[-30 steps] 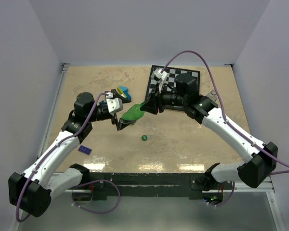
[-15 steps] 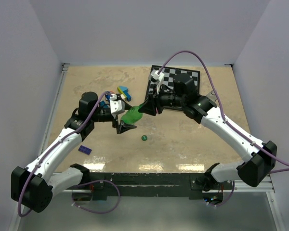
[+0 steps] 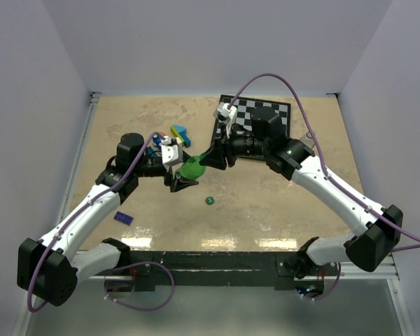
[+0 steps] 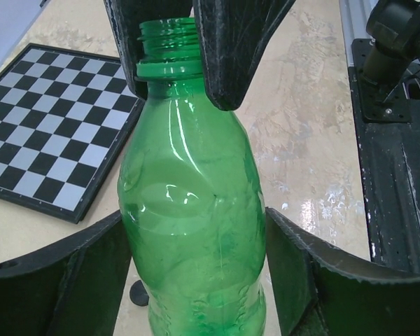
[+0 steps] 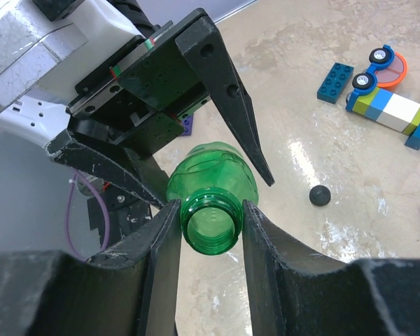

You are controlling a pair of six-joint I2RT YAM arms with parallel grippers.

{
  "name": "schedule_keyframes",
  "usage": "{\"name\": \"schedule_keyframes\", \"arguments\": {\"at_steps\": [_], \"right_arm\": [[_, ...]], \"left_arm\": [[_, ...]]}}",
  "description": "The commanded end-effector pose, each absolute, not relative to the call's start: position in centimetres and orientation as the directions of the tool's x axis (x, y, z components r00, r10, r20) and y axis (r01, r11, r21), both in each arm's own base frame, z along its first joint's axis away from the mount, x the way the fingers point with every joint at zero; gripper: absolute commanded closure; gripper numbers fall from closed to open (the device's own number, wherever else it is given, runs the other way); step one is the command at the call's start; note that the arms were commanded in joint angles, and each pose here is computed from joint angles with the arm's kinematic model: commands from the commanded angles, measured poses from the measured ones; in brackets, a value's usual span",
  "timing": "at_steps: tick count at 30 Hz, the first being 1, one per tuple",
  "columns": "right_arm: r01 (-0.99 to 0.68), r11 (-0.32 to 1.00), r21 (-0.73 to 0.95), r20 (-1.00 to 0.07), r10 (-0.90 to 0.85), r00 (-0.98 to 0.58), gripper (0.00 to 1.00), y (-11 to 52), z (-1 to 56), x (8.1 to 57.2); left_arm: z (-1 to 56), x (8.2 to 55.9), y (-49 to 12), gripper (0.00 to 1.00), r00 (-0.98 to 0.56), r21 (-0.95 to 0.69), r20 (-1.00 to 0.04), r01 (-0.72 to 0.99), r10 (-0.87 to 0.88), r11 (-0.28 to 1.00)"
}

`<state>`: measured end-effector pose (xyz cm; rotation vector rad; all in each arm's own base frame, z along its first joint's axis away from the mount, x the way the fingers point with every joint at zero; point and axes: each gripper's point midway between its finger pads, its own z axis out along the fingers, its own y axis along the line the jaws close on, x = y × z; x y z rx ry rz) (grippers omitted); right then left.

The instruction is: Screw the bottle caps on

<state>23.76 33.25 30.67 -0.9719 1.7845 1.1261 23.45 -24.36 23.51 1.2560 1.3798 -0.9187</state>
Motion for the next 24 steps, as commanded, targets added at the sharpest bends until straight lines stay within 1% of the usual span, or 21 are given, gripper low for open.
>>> {"name": "schedule_keyframes", "arguments": {"at_steps": [1,4,9,10,11,13,15,16,19,22,24], "right_arm": [[-0.921,0.273,0.279,-0.928,-0.169,-0.332,1.0,33.5,32.9,23.3],[-0.921,0.275,0.276,-0.929,-0.168,-0.329,1.0,33.4,32.9,23.3],[-0.925,0.266,0.272,-0.932,-0.165,-0.322,1.0,33.4,33.2,23.0],[-0.926,0.262,0.273,-0.933,-0.163,-0.321,0.96,33.4,33.2,22.9],[-0.928,0.259,0.269,-0.935,-0.16,-0.316,0.89,33.4,33.4,22.9],[-0.929,0.257,0.266,-0.939,-0.15,-0.31,0.77,33.3,33.7,22.8],[-0.932,0.258,0.256,-0.948,-0.121,-0.294,0.59,33.2,34.5,22.7],[-0.932,0.263,0.248,-0.952,-0.111,-0.284,0.51,33.1,34.7,22.7],[-0.928,0.3,0.222,-0.966,-0.063,-0.252,0.39,32.5,35.6,23.0],[-0.916,0.357,0.181,-0.981,0.001,-0.194,0.25,31.6,36.7,23.6],[-0.894,0.408,0.184,-0.982,0.034,-0.186,0.15,30.9,37.2,24.0]], "left_arm": [[25.2,23.4,-24.7,0.27,0.125,0.152,-0.977,0.976,0.174,0.153],[25.1,23.2,-24.6,0.34,0.116,0.143,-0.978,0.978,0.174,0.152],[24.6,22.8,-24.6,0.49,0.099,0.125,-0.98,0.981,0.173,0.147],[24.5,22.7,-24.6,0.52,0.094,0.12,-0.98,0.982,0.173,0.147],[24.5,22.7,-24.5,0.53,0.093,0.12,-0.98,0.982,0.173,0.149],[24.5,22.6,-24.4,0.6,0.09,0.117,-0.981,0.981,0.174,0.157],[25.0,22.9,-24.3,0.64,0.118,0.147,-0.98,0.972,0.16,0.181],[25.2,23.1,-24.1,0.68,0.121,0.153,-0.98,0.966,0.16,0.208],[24.8,23.1,-23.7,0.76,0.113,0.148,-0.983,0.954,0.146,0.26],[25.0,23.1,-23.1,0.84,0.105,0.136,-0.988,0.938,0.112,0.319],[25.0,23.0,-22.8,0.88,0.094,0.121,-0.991,0.927,0.091,0.354]]}}
